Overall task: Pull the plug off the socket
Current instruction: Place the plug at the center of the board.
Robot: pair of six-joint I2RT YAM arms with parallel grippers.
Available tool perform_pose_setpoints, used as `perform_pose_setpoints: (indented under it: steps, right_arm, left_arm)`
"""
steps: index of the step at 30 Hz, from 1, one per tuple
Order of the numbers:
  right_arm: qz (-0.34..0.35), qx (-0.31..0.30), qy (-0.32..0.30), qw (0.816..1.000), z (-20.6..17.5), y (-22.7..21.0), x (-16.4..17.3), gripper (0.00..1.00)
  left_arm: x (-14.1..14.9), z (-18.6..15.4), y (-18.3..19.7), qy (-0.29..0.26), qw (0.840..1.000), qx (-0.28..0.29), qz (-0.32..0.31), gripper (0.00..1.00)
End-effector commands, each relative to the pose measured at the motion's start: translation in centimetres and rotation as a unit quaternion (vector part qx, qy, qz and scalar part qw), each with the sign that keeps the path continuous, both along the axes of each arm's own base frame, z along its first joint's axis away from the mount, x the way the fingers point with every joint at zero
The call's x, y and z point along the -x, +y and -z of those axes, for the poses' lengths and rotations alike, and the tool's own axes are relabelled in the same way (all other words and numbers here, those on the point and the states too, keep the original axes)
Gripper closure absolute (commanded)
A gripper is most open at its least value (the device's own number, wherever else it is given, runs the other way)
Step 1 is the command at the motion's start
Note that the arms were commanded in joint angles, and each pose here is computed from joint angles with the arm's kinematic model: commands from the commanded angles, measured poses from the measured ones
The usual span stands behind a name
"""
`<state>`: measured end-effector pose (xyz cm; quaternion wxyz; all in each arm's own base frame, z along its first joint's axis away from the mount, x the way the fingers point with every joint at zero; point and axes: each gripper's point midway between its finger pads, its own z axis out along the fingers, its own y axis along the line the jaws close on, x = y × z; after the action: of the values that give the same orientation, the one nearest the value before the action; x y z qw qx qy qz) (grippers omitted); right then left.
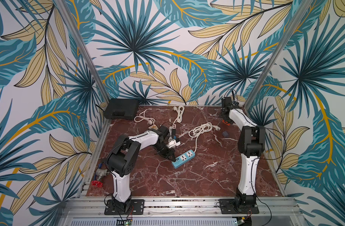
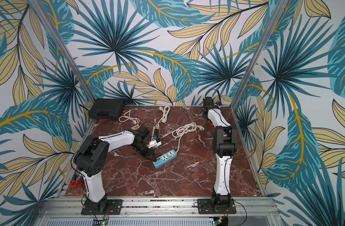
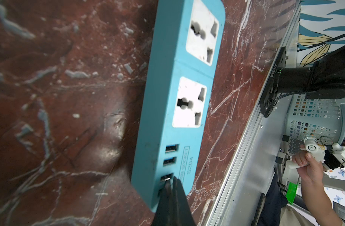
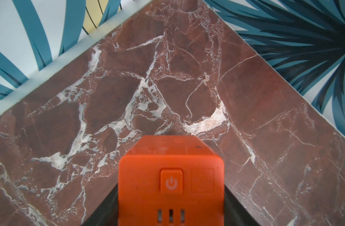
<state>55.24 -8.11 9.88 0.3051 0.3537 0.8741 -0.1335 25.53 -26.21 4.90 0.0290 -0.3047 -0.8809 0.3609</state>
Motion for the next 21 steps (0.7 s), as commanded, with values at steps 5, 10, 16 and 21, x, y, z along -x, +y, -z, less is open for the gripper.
perform_pose_setpoints:
  steps: [5, 10, 16, 21]
  right_arm:
    - [-0.005, -0.004, 0.032, 0.999, 0.0, 0.1, 1.2, 0.32]
    - [-0.010, -0.001, 0.051, 0.999, 0.2, 0.2, 2.0, 0.25]
    - [-0.015, -0.004, 0.055, 0.998, 0.2, 0.3, 2.3, 0.24]
    - [-0.023, -0.011, 0.050, 0.998, -0.3, 0.8, 2.7, 0.25]
  left_arm:
    - [-1.1, 3.7, 2.3, -0.027, 0.997, -0.074, -0.003, 1.00]
    - [-1.0, 3.7, 2.3, -0.026, 0.997, -0.074, -0.003, 1.00]
    - [-1.0, 3.8, 2.3, -0.025, 0.997, -0.074, -0.004, 1.00]
    - [-1.1, 3.7, 2.3, -0.026, 0.997, -0.073, -0.003, 1.00]
